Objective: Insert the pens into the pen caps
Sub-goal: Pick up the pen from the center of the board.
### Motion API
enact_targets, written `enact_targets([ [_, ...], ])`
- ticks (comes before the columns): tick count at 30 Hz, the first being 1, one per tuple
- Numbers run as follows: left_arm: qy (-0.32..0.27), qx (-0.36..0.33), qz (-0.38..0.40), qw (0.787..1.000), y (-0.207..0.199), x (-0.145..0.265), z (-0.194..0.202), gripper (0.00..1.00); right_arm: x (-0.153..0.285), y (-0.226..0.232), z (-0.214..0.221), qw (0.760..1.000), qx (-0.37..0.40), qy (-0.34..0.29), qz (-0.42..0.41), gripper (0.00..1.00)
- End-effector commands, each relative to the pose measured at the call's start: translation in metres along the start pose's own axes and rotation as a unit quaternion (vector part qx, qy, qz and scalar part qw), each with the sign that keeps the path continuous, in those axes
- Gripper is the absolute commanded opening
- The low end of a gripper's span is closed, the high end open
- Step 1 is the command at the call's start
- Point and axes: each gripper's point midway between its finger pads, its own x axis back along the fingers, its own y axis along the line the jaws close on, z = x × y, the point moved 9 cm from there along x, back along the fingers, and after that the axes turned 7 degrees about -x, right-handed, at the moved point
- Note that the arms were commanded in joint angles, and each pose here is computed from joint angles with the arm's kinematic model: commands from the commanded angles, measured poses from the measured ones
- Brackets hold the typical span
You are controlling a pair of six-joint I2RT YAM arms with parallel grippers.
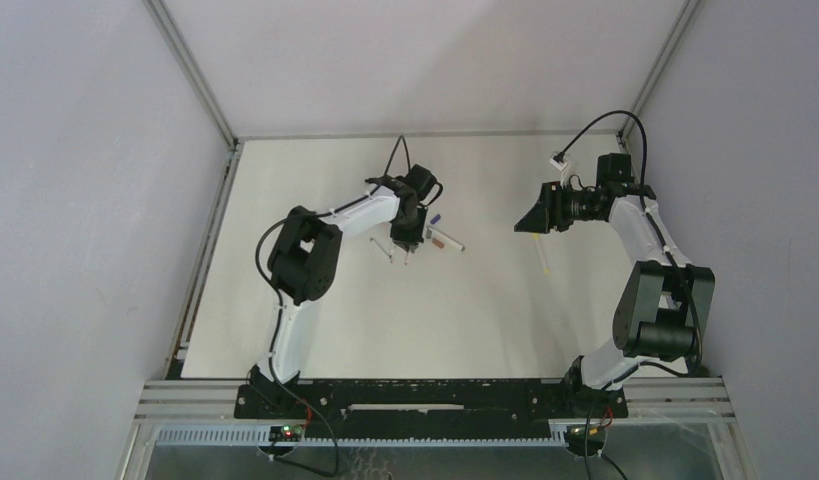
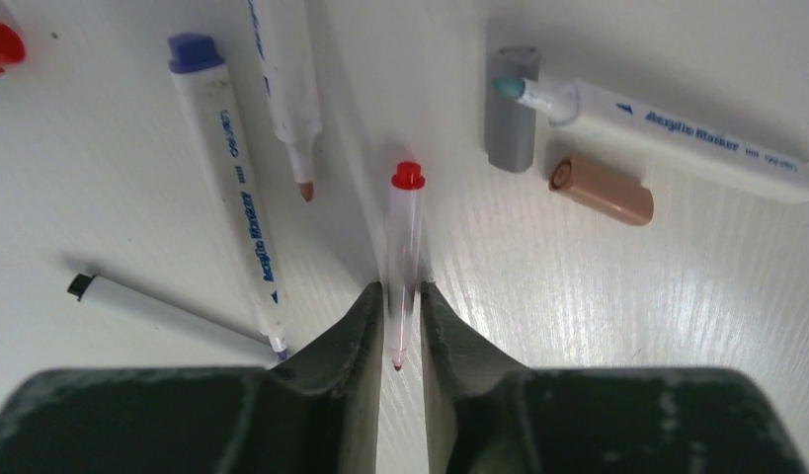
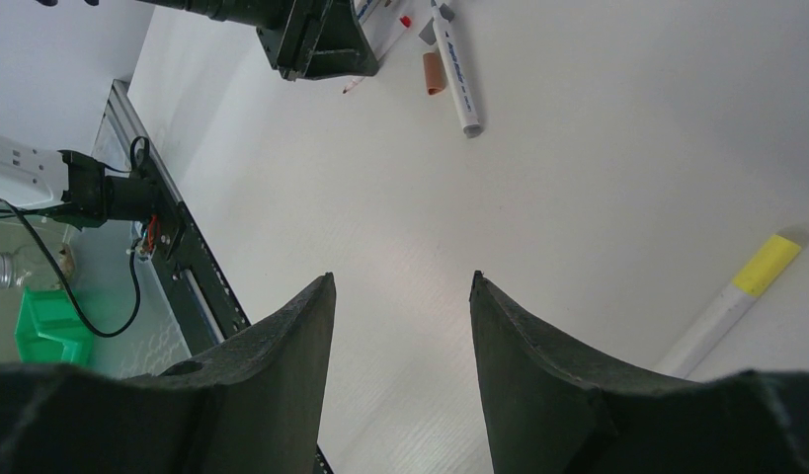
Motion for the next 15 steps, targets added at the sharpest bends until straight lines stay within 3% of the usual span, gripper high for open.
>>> enact_targets([
  [1, 0.010, -0.018, -0.007, 1.000, 0.002, 0.006, 0.010, 0.25, -0.001, 0.007, -0.002, 1.000, 0.006, -0.004, -0.015, 0.60],
  [7, 0.025, -0.020, -0.004, 0.999, 0.001, -0.002, 0.017, 0.24, -0.001, 0.010, -0.002, 1.000, 0.009, -0.004, -0.017, 0.60],
  [12, 0.022, -0.024, 0.006, 0.999, 0.001, 0.000, 0.020, 0.03, 0.001, 0.016, -0.002, 1.000, 0.015, -0.006, -0.027, 0.59],
  [15, 0.001, -0.031, 0.018, 0.999, 0.001, 0.009, 0.020, 0.00, 0.005, 0.023, -0.002, 0.999, 0.026, -0.009, -0.040, 0.59],
])
